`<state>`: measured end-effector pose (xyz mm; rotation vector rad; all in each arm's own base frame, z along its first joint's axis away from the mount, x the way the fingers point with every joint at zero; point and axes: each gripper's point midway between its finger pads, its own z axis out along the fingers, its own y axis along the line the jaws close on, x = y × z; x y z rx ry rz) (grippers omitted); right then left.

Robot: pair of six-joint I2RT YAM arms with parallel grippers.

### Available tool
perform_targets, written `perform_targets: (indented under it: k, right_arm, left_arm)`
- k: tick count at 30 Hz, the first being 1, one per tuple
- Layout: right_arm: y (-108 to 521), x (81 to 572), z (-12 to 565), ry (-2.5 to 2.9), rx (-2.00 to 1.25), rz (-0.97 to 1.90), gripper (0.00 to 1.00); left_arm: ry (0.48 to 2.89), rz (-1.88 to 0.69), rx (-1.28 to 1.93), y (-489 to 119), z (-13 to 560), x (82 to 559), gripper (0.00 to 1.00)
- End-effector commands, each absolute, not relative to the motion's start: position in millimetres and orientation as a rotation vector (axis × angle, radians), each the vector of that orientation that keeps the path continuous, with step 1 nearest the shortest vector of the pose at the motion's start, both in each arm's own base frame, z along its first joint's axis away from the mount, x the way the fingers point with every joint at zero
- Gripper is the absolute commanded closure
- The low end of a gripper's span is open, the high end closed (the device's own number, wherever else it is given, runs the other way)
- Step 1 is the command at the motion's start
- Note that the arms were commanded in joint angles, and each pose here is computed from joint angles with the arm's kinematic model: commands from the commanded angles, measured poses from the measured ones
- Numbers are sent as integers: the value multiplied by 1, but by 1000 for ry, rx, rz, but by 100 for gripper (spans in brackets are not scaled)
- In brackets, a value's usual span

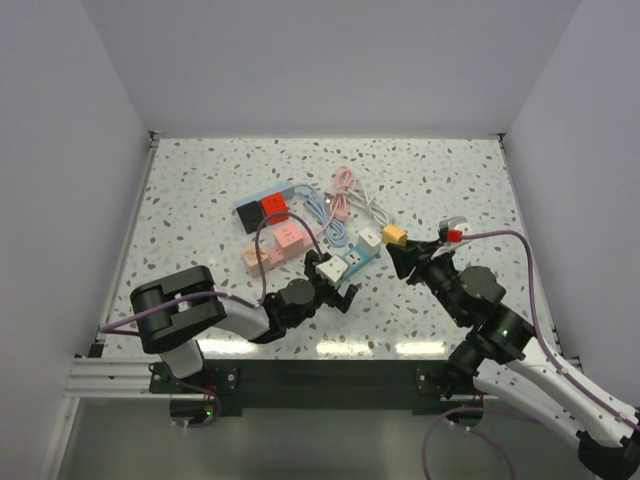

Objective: Insert the plug

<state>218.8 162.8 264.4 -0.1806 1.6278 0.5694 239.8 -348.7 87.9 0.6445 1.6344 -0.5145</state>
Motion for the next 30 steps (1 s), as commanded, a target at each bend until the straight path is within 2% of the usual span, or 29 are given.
perform_targets:
  k: [1,12,24,30]
  right_arm:
    - [161,219,287,1589,-167,576,100]
    - [165,223,280,1626,-179,562,100]
    - [153,224,250,1786,-144,461,100]
    - [146,222,243,1819,-126,425,100]
  left_arm:
    - [1622,-592,694,-359,87,241,0]
    - [1731,-583,679,-353,51,246,0]
    - [1813,-875,765,-382,24,192,0]
    - [1808,-998,774,-393,37,166,0]
